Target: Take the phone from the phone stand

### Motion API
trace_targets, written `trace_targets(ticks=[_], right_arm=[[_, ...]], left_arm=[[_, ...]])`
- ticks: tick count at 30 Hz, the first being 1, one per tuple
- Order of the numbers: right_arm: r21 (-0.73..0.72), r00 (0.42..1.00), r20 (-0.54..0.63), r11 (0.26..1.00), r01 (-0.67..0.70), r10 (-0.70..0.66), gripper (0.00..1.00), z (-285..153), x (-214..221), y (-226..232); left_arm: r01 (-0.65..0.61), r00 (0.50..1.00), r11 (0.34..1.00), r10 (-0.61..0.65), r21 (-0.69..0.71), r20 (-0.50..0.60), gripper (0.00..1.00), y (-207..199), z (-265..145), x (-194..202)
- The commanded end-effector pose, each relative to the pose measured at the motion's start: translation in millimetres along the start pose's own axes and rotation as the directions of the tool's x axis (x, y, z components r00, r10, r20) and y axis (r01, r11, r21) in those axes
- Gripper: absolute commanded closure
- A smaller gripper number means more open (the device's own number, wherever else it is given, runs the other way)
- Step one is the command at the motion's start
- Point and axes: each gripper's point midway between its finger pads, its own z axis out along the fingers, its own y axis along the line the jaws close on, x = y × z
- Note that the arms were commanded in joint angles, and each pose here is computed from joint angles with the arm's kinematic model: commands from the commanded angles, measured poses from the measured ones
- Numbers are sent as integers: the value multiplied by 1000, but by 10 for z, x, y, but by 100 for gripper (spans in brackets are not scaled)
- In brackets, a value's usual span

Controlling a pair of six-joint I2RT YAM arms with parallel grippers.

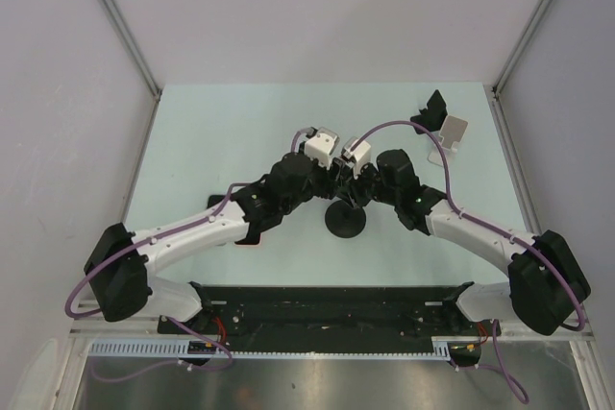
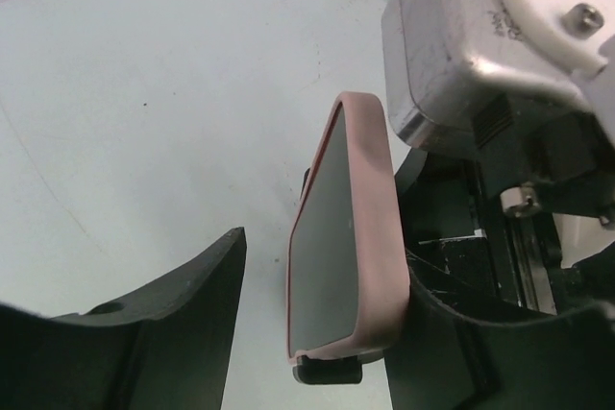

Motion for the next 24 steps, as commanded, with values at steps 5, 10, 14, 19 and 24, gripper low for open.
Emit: trace_targets(ticks=[5,10,14,19,24], right_arm=[[-59,999,41,998,0,3,100,-12,-208,141],[-50,999,32,999,-5,6,100,-3,-178,124],[-32,1000,26,999,-14,14,100,16,-154,79],[36,998,39,998,-43,42,100,2,-172,-136],[147,997,50,987,-63,56,100,-52,-176,-449]], left_arm=[[-6,996,998,1,62,94,48,-77,42,-249],[-23,994,997,16,73,104,61,-90,47,-276],[-40,995,995,31,96,93,86,-122,47,-210],[-79,994,990,69,116,86,100,-121,-18,-126],[-96,995,981,94,166,24,100,-164,-114,57]])
